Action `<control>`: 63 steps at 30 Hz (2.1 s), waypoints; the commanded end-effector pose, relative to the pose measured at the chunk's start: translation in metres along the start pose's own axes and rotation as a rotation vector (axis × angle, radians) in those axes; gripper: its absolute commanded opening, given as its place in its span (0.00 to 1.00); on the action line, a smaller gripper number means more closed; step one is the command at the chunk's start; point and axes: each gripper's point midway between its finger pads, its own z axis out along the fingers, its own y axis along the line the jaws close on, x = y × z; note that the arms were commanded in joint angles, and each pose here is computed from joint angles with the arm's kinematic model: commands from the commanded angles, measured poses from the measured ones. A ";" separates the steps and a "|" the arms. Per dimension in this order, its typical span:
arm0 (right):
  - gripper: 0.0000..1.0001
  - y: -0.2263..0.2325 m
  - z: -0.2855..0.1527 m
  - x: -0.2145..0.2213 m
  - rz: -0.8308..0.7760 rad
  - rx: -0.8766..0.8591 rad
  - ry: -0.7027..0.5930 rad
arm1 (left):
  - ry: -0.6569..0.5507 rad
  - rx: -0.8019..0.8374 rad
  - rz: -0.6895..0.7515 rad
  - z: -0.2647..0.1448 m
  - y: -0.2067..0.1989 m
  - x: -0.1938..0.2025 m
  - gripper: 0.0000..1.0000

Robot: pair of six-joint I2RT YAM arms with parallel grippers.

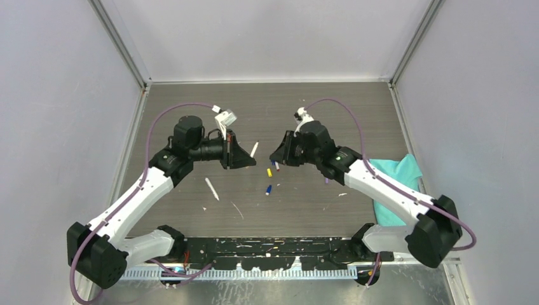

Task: Insert the pens into the pen caps
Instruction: Pick up the pen cap at the center of the board, then insert the pen cap onto the pen.

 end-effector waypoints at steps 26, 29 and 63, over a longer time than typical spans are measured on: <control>0.01 0.122 -0.096 -0.088 0.012 -0.531 -0.386 | -0.005 0.191 0.058 0.009 -0.041 0.005 0.00; 0.01 0.121 -0.095 -0.085 0.011 -0.533 -0.375 | -0.009 0.185 0.060 0.009 -0.040 0.004 0.00; 0.01 0.108 -0.084 -0.066 0.031 -0.529 -0.335 | -0.023 0.178 0.058 0.009 -0.040 0.002 0.00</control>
